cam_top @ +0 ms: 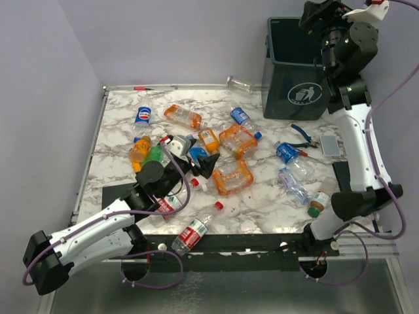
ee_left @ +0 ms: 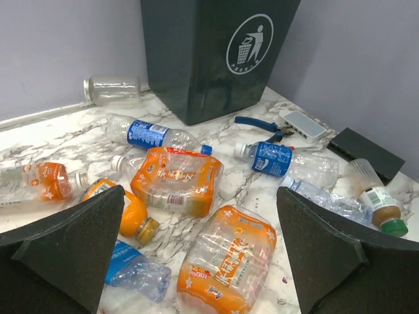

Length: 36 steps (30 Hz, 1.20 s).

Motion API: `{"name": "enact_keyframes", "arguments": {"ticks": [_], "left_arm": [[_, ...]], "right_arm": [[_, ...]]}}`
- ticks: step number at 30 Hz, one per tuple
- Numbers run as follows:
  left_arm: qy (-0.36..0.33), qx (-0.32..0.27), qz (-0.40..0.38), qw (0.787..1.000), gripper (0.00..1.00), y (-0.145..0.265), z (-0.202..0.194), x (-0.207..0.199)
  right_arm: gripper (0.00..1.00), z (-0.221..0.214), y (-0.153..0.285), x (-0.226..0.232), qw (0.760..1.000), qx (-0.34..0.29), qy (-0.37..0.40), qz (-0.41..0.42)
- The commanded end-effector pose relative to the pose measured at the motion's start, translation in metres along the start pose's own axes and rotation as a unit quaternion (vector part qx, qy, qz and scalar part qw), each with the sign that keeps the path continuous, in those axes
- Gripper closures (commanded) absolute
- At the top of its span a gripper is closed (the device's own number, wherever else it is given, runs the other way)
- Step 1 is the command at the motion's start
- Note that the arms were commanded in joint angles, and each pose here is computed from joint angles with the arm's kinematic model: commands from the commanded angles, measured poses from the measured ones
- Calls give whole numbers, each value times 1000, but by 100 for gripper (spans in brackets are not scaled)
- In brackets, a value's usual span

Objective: Put the plastic bottles in the bin
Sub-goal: Place the plastic bottle in the trash bin, then pick up the plastic bottle from the corner of the board.

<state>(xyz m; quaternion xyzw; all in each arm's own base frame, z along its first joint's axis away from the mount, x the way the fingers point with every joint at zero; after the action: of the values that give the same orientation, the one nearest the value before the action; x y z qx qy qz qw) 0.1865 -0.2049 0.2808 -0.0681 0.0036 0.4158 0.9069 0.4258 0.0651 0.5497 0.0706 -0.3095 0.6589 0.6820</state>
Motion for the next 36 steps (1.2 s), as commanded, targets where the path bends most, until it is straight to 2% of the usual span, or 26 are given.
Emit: {"name": "enact_keyframes", "arguments": {"ticks": [1,7,10,14,19,23,29,32,36], "left_arm": [[-14,16,5,1000,1,-5,4,1],[-22,62,48,997,1,-13,-8,9],[-26,101,61,993,1,-20,-15,9],[-22,173,16,985,1,-28,-24,-5],[15,317,-3,948,1,-9,-66,-17],[-12,397,20,917,1,9,-74,-24],[-66,530,45,844,1,35,-91,-55],[-95,564,65,818,1,48,-94,-74],[-81,576,86,809,1,64,-103,-74]], "right_arm": [[20,-9,68,42,990,86,-26,106],[20,-44,156,44,961,204,-62,178],[20,-84,199,19,940,276,-96,178],[20,-142,247,-31,921,358,-100,120],[20,-189,296,-76,898,422,-101,73],[20,-208,317,-92,884,452,-103,60],[20,-225,330,-107,869,485,-94,28],[20,-220,331,-105,868,485,-97,33],[20,-218,333,-105,868,485,-99,34]]}}
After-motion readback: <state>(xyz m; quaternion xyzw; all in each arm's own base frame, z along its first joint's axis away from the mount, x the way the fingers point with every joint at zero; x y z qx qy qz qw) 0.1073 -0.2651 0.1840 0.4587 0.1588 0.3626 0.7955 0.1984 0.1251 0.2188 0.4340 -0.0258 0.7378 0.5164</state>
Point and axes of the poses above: each gripper's point midway between its finger pads, its own y axis back along the fingers, its own x axis along the line the jaws close on, z = x × y, the point moved 7 cm from there along y, back along the fingers, and after that the axes turned 5 degrees about -y, right-handed, at the moved point
